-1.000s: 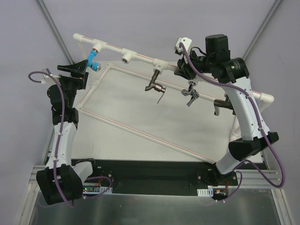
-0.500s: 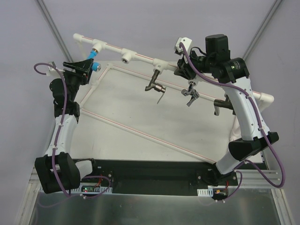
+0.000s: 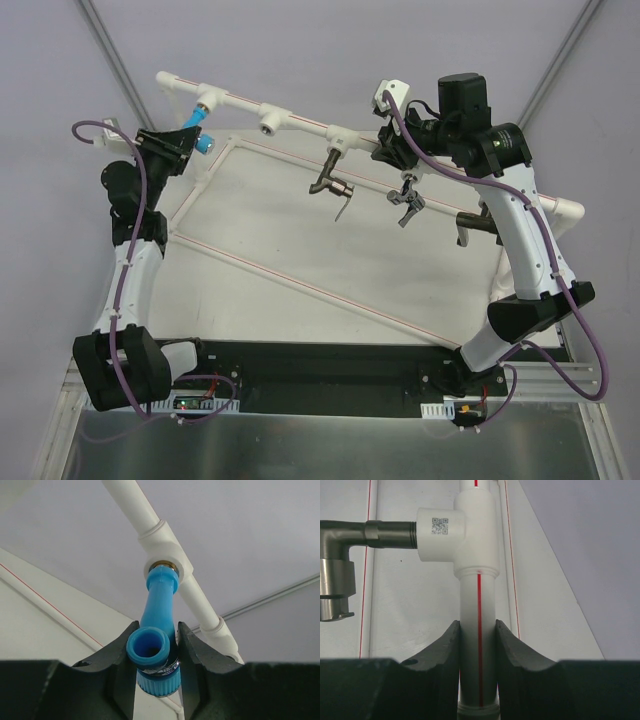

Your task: Install the water faucets

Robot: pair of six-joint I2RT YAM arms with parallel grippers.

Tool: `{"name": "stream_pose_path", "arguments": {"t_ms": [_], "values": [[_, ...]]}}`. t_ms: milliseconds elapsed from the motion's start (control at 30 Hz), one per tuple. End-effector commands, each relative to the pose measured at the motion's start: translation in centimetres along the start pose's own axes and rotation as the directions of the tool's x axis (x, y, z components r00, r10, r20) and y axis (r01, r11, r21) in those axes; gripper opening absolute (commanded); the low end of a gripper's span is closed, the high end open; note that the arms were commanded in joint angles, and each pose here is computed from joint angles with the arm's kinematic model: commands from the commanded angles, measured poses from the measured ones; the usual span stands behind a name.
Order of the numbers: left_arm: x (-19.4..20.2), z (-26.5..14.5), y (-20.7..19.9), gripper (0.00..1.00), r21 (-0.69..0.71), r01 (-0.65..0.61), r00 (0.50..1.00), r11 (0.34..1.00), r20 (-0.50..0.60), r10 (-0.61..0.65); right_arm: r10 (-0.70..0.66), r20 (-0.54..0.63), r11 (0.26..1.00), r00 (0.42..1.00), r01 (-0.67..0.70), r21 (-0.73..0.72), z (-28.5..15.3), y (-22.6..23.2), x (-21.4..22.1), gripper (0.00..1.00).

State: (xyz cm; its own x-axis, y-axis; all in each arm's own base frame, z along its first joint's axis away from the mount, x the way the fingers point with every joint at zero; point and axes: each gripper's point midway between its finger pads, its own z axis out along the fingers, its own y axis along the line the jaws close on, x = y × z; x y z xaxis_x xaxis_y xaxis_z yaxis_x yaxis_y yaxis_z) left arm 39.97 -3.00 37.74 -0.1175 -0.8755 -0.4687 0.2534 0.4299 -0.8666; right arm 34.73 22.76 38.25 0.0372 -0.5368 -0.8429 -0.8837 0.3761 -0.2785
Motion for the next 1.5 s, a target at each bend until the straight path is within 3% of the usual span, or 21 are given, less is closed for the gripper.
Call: {"name": "stream_pose_path", "arguments": {"t_ms": [0,200,400,433,500,533,600,633,667,700,800,867,900,967,1000,1067,1100,1200,1300,1400,1467], "values": [[-0.3,0.2,-2.2,0.03,0.065,-0.214,0.976,0.975,-0.024,0.216,-0.021,0.041,0.994,0.999,0.025,-0.106,-2.1,3.6,-1.2,0.01],[1.1,0.2,-1.9,0.00,0.101,-0.467,0.874,0.878,-0.094,0.476,-0.016,0.044,0.993,0.999,0.021,-0.112,-1.9,3.7,-1.2,0.01],[2.2,0.1,-0.4,0.00,0.143,-0.714,0.667,0.686,-0.158,0.728,-0.015,0.046,0.993,0.999,0.021,-0.115,-2.0,3.7,-1.2,0.01],[2.3,0.1,-0.2,0.00,0.161,-0.769,0.598,0.619,-0.160,0.785,-0.015,0.045,0.993,0.999,0.020,-0.117,-1.9,3.7,-1.1,0.01],[2.4,0.1,-0.5,0.00,0.182,-0.820,0.520,0.543,-0.160,0.839,-0.012,0.045,0.993,0.999,0.017,-0.117,-1.9,3.7,-1.1,0.01],[2.9,0.1,0.0,0.00,0.196,-0.866,0.431,0.460,-0.173,0.885,-0.014,0.046,0.993,0.999,0.020,-0.120,-1.9,3.8,-1.1,0.01],[3.0,0.2,-0.1,0.00,0.209,-0.908,0.332,0.363,-0.168,0.928,-0.012,0.045,0.993,0.999,0.017,-0.119,-1.9,3.8,-1.1,0.01],[2.8,0.1,0.6,0.00,0.204,-0.939,0.242,0.278,-0.184,0.953,-0.015,0.047,0.993,0.999,0.021,-0.119,-1.8,3.8,-1.1,0.01],[3.0,0.2,0.5,0.01,0.214,-0.950,0.192,0.229,-0.181,0.965,-0.014,0.046,0.993,0.999,0.020,-0.120,-1.8,3.8,-1.1,0.01],[3.7,0.3,0.4,0.02,0.245,-0.960,0.096,0.135,-0.166,0.982,-0.011,0.046,0.993,0.999,0.017,-0.120,-1.8,3.8,-1.1,0.01],[4.0,0.5,0.9,0.03,0.247,-0.968,-0.080,-0.037,-0.168,0.983,-0.014,0.049,0.993,0.999,0.020,-0.120,-1.8,3.8,-1.2,0.01],[3.7,0.5,2.0,0.02,0.226,-0.966,-0.171,-0.123,-0.209,0.963,-0.015,0.049,0.993,0.999,0.021,-0.118,-1.8,3.7,-1.2,0.01],[4.1,0.7,2.0,0.02,0.250,-0.947,-0.253,-0.201,-0.200,0.947,-0.014,0.049,0.993,0.999,0.020,-0.119,-1.8,3.8,-1.2,0.01],[4.2,0.7,3.0,0.02,0.253,-0.923,-0.350,-0.291,-0.231,0.908,-0.014,0.049,0.993,0.999,0.019,-0.118,-1.8,3.7,-1.2,0.01],[5.0,0.8,2.6,0.02,0.286,-0.884,-0.432,-0.370,-0.200,0.879,-0.017,0.050,0.993,0.999,0.022,-0.117,-1.8,3.7,-1.2,0.01],[5.2,0.8,3.6,0.02,0.306,-0.840,-0.521,-0.449,-0.222,0.824,-0.017,0.051,0.993,0.999,0.023,-0.116,-1.8,3.7,-1.3,0.01],[5.3,0.9,3.8,0.01,0.322,-0.788,-0.601,-0.524,-0.222,0.768,-0.015,0.050,0.993,0.999,0.021,-0.117,-1.8,3.7,-1.3,0.01],[5.3,0.9,4.7,0.01,0.359,-0.684,-0.724,-0.635,-0.229,0.651,-0.014,0.049,0.993,0.999,0.020,-0.116,-1.7,3.6,-1.2,0.01],[5.8,0.8,5.5,0.02,0.399,-0.588,-0.806,-0.704,-0.210,0.554,-0.017,0.050,0.993,0.999,0.023,-0.118,-1.6,3.7,-1.3,0.01],[6.1,0.6,6.0,0.09,0.430,-0.505,-0.861,-0.748,-0.197,0.469,-0.013,0.045,0.993,0.999,0.018,-0.117,-1.6,3.6,-1.1,0.01],[6.0,0.6,5.9,0.14,0.426,-0.499,-0.866,-0.755,-0.203,0.458,-0.015,0.044,0.993,0.999,0.020,-0.116,-1.6,3.6,-1.1,0.01]]}}
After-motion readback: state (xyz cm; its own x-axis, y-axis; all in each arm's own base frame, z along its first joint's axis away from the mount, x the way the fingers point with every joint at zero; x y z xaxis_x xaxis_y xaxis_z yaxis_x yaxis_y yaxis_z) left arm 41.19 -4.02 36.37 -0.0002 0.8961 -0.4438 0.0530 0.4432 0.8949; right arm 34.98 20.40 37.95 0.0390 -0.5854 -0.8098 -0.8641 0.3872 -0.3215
